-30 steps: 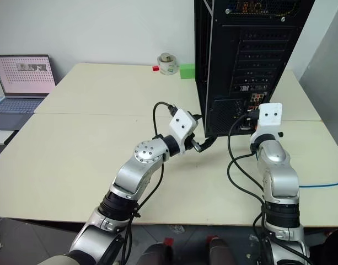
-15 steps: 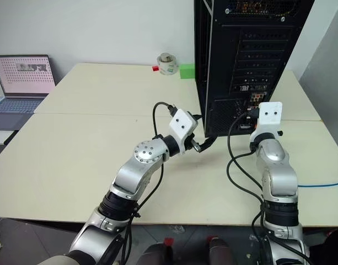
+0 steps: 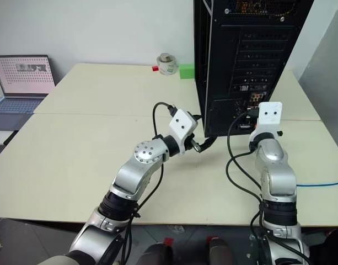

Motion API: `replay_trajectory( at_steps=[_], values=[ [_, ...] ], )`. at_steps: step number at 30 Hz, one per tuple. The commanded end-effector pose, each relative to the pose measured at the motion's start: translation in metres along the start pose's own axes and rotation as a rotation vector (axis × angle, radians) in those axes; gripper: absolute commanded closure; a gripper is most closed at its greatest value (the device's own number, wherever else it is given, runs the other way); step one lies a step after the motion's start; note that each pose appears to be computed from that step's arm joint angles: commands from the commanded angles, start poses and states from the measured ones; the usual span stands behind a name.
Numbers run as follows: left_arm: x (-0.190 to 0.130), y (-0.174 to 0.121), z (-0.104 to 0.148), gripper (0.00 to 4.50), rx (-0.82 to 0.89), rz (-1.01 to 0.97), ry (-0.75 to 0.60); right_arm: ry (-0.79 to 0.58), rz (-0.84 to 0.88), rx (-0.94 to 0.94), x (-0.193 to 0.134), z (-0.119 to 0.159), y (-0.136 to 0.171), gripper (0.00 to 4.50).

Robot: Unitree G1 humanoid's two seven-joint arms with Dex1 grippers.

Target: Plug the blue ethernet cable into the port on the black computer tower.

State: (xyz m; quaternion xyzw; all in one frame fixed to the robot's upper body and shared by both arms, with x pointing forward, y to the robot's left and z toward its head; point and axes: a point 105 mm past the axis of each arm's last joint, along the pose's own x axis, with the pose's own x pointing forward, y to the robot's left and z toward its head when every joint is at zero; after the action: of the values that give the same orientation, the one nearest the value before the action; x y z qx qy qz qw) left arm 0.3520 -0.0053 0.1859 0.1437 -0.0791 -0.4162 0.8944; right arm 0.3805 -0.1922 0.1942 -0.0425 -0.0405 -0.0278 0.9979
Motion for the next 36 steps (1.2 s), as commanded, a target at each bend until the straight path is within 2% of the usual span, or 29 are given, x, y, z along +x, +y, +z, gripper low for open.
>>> replay_trajectory(
  at_steps=[1, 24, 36],
  values=[
    [-0.002, 0.001, 0.014, 0.04, 0.021, 0.011, -0.046, -0.047, 0.008, -0.017, 0.0, 0.011, 0.005, 4.5],
    [-0.002, 0.001, 0.014, 0.04, 0.021, 0.012, -0.047, -0.038, -0.019, -0.041, -0.002, -0.002, 0.006, 4.5],
    [-0.003, 0.002, 0.014, 0.04, 0.021, 0.02, -0.046, -0.081, -0.044, -0.022, -0.01, 0.014, 0.002, 4.5]
  ],
)
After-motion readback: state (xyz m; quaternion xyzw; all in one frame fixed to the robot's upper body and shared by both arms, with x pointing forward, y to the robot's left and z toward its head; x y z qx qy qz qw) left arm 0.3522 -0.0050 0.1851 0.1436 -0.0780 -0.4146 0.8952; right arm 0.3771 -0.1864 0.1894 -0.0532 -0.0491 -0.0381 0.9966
